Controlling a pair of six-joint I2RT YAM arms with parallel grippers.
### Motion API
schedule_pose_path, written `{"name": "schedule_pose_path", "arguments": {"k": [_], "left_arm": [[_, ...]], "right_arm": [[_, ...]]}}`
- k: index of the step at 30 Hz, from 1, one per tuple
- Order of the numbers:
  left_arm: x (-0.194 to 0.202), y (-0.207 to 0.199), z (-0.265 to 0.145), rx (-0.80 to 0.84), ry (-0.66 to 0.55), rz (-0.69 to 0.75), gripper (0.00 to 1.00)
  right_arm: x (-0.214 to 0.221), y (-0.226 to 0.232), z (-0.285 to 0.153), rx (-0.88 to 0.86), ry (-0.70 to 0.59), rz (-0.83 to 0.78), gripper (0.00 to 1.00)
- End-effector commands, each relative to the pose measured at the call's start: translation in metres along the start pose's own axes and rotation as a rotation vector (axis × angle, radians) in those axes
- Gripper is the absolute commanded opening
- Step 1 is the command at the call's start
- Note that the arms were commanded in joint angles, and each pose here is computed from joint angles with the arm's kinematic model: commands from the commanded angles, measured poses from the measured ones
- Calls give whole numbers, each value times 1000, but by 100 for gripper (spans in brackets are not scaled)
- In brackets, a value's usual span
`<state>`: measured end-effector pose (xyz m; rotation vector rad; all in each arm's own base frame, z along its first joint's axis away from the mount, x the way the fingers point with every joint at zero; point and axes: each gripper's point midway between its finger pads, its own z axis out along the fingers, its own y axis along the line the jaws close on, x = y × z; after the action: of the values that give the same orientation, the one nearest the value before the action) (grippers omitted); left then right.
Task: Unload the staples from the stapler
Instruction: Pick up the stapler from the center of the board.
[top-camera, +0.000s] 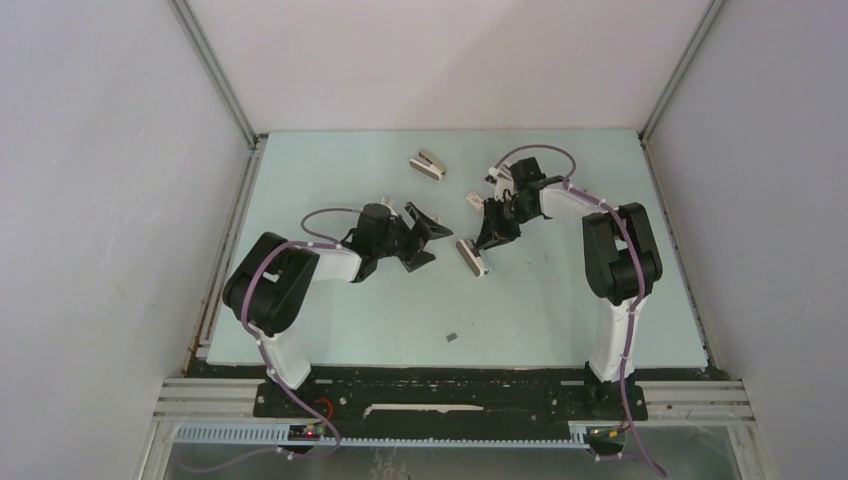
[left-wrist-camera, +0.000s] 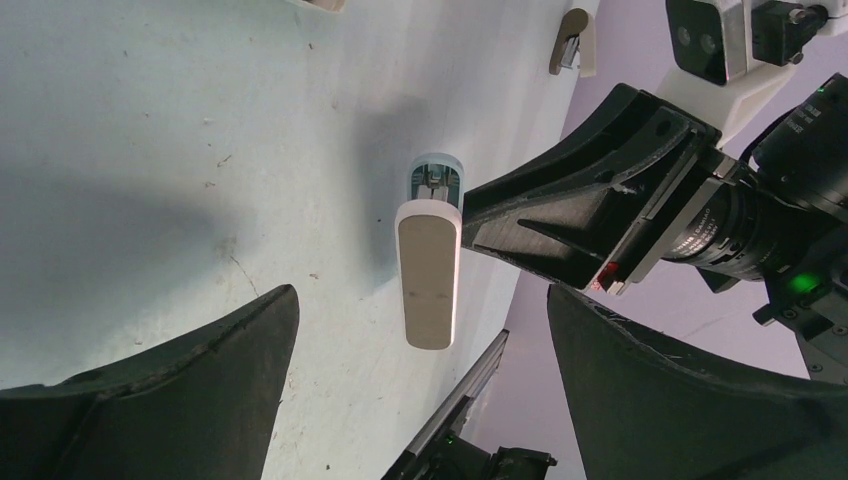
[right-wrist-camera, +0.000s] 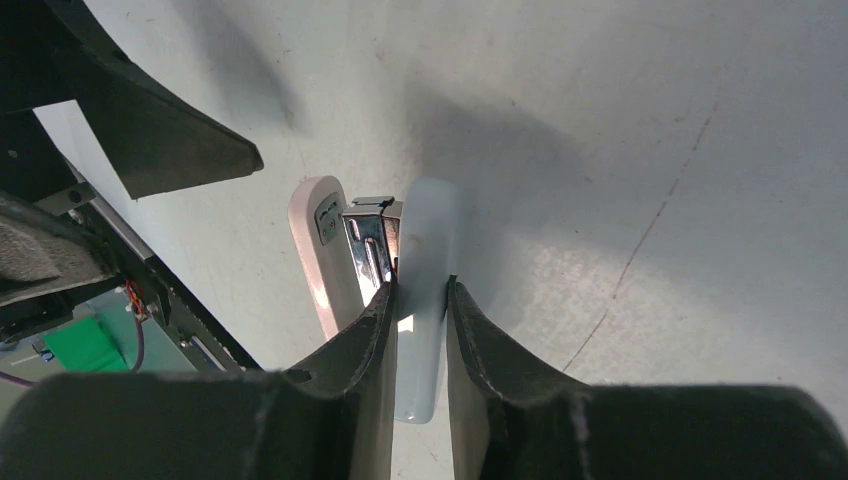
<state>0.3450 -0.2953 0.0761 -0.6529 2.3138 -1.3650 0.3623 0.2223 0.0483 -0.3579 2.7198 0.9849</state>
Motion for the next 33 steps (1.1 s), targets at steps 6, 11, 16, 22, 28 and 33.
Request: {"name": "schedule_pose_path", "arguments": {"k": [6, 11, 16, 22, 28, 33], "left_arm": [[1, -13, 7, 26, 23, -13, 99], [2, -13, 9, 27, 38, -21, 99], [2, -13, 10, 29, 40, -21, 99], [1, -16, 12, 37, 39, -17, 99], [2, -18, 17, 41, 46, -12, 97], [8, -22, 23, 45, 72, -19, 92]], "right_arm": [[1, 15, 6, -44, 9, 0, 28], [1, 16, 7, -51, 12, 5, 28], [2, 18, 8, -55, 15, 7, 28], [2, 18, 10, -64, 19, 18, 28], [3, 19, 10, -65, 23, 21, 28], [2, 20, 12, -75, 27, 30, 28]]}}
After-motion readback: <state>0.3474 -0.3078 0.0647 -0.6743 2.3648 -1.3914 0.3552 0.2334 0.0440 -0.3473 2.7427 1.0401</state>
